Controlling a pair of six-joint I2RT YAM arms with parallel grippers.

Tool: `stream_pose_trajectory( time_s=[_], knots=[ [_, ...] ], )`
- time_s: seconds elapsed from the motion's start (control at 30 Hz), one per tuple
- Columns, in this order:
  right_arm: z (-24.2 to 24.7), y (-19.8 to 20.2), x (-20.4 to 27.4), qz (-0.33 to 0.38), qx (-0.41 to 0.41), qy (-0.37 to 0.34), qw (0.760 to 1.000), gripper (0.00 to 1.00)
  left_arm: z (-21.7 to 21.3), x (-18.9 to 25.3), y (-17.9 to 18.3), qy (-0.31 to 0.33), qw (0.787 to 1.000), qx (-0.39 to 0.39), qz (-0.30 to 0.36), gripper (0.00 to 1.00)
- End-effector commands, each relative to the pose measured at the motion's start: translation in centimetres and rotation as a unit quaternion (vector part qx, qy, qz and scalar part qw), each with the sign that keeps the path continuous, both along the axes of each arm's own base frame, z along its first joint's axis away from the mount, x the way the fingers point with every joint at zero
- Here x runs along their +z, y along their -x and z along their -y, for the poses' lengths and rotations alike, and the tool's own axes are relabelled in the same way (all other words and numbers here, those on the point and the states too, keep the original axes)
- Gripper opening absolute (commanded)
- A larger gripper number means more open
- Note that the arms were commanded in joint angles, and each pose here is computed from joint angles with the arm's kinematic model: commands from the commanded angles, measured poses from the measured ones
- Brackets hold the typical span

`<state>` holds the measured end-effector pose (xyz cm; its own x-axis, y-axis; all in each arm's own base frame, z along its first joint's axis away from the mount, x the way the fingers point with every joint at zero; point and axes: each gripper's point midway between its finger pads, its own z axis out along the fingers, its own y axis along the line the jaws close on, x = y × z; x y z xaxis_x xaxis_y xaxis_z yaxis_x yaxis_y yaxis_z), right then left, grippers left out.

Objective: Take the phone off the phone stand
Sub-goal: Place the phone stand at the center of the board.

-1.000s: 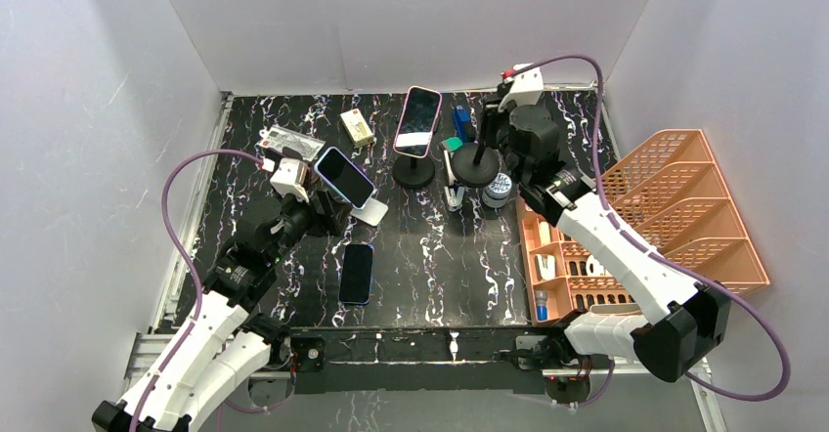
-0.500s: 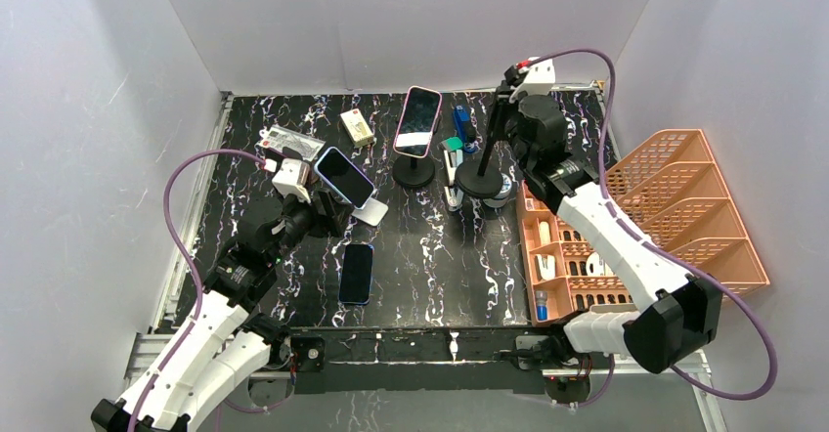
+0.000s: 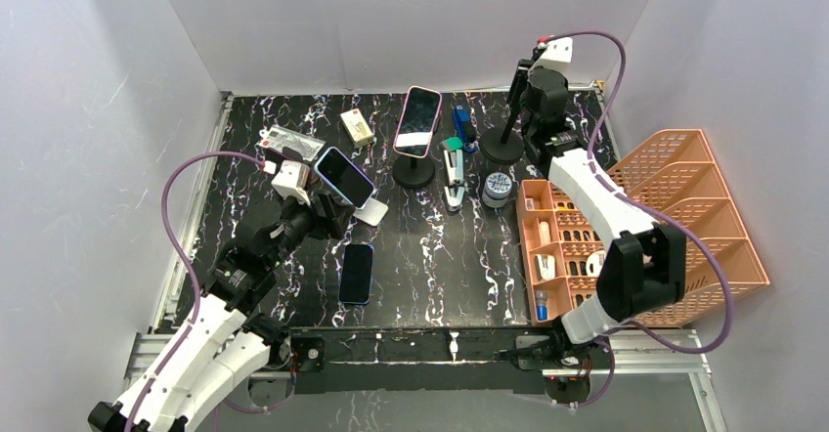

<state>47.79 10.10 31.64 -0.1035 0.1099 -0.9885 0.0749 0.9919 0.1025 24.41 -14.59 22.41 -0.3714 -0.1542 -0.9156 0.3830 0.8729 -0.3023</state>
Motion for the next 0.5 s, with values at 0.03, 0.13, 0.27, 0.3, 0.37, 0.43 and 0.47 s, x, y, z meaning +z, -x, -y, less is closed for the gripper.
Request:
stream_pose_trajectory(
  time_s=[0.03,0.13,0.27,0.3,0.37,0.43,0.47],
  knots=[
    [2.7,-3.2,6.4,0.137,-0.052,-0.032,0.989,0.0,-0.3,1.1,0.2,0.003,1.0,0.009,0.024,0.69],
    [3.2,-4.7,4.9,0.125,-0.059,-0.023,0.99,0.0,-0.3,1.3,0.3,0.003,1.0,0.008,0.026,0.69],
    [3.3,-5.9,2.3,0.105,-0.064,-0.008,0.992,0.0,-0.3,1.5,0.4,0.004,1.0,0.008,0.03,0.69],
    [3.4,-6.0,1.6,0.1,-0.065,-0.006,0.993,0.0,-0.3,1.5,0.4,0.004,0.999,0.008,0.031,0.69],
    [3.5,-6.1,0.3,0.09,-0.068,-0.004,0.994,0.0,-0.3,1.5,0.4,0.004,0.999,0.007,0.032,0.69],
    [3.5,-6.0,-0.8,0.084,-0.067,-0.002,0.994,0.0,-0.3,1.5,0.4,0.004,0.999,0.006,0.032,0.69],
    [3.4,-6.0,-1.1,0.083,-0.065,-0.001,0.994,0.0,-0.3,1.5,0.4,0.004,1.0,0.006,0.031,0.69]
  ],
)
